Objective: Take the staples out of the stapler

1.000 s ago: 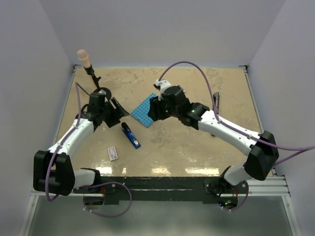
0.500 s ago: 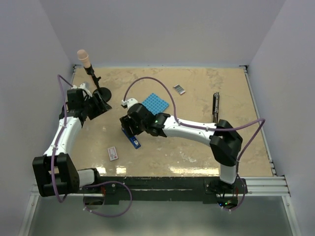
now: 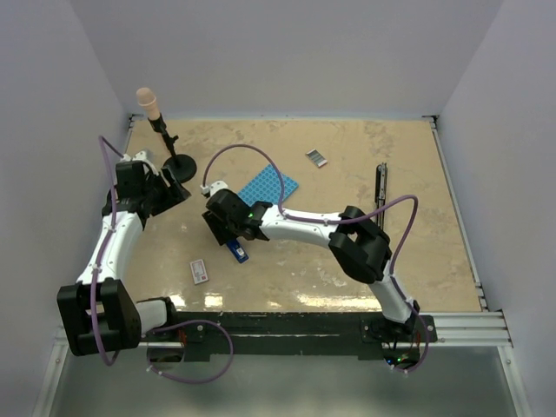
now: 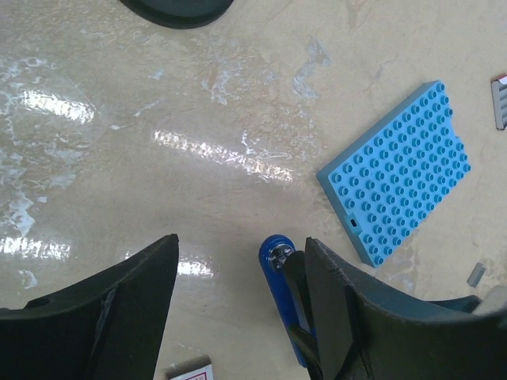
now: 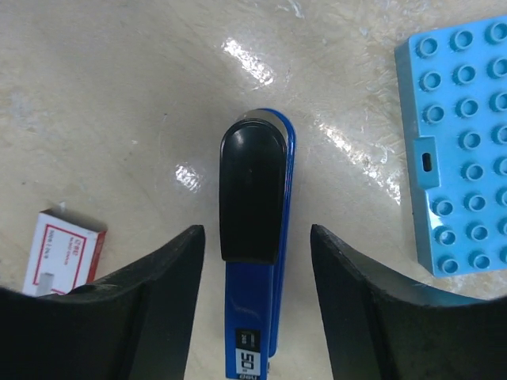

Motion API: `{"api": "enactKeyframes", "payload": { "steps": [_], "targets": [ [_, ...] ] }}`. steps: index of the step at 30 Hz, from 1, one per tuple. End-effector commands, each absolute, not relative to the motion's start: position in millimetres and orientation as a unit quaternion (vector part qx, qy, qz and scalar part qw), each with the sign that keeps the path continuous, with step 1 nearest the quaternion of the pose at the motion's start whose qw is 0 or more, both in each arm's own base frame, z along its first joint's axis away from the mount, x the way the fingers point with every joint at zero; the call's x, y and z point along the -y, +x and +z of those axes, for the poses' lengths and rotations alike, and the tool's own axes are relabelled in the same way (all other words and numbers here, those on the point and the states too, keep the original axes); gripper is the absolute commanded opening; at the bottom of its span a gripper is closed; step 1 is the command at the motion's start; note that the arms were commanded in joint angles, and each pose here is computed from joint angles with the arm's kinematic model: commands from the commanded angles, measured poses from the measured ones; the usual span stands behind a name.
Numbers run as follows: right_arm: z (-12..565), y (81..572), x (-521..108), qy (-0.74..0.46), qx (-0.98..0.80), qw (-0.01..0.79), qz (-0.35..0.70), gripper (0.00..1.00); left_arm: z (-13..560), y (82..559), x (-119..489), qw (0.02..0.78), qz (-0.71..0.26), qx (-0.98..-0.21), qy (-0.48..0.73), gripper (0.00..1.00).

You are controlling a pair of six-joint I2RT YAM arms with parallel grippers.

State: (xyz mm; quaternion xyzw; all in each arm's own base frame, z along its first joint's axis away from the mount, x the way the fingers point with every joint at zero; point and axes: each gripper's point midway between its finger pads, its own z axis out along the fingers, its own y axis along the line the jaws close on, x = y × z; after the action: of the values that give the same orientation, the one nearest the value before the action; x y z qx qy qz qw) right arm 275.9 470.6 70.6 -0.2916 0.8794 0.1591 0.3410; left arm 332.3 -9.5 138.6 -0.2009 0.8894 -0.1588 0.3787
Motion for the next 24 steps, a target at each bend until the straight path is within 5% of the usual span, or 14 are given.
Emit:
{"api": "enactKeyframes", "payload": {
  "steps": [1, 7, 11, 14, 24],
  "targets": [
    [86, 284, -481, -0.289, -0.870, 0.372, 0.148, 0.56, 144, 333, 0, 0.392, -0.145, -0.886, -0.201, 0.70],
    [81, 291, -479, -0.283, -0.868, 0.387, 0.133, 0.52, 145, 333, 4, 0.394, -0.156, -0.884, -0.195, 0.70],
    [83, 293, -477, -0.282, -0.865, 0.394, 0.127, 0.17, 146, 333, 10, 0.394, -0.171, -0.883, -0.186, 0.68],
    [101, 296, -476, -0.288, -0.857, 0.406, 0.129, 0.01, 148, 334, 20, 0.396, -0.198, -0.880, -0.170, 0.68],
    [214, 296, -454, -0.270, -0.810, 0.480, 0.201, 0.00, 160, 329, 71, 0.393, -0.345, -0.848, -0.087, 0.63]
  ]
}}
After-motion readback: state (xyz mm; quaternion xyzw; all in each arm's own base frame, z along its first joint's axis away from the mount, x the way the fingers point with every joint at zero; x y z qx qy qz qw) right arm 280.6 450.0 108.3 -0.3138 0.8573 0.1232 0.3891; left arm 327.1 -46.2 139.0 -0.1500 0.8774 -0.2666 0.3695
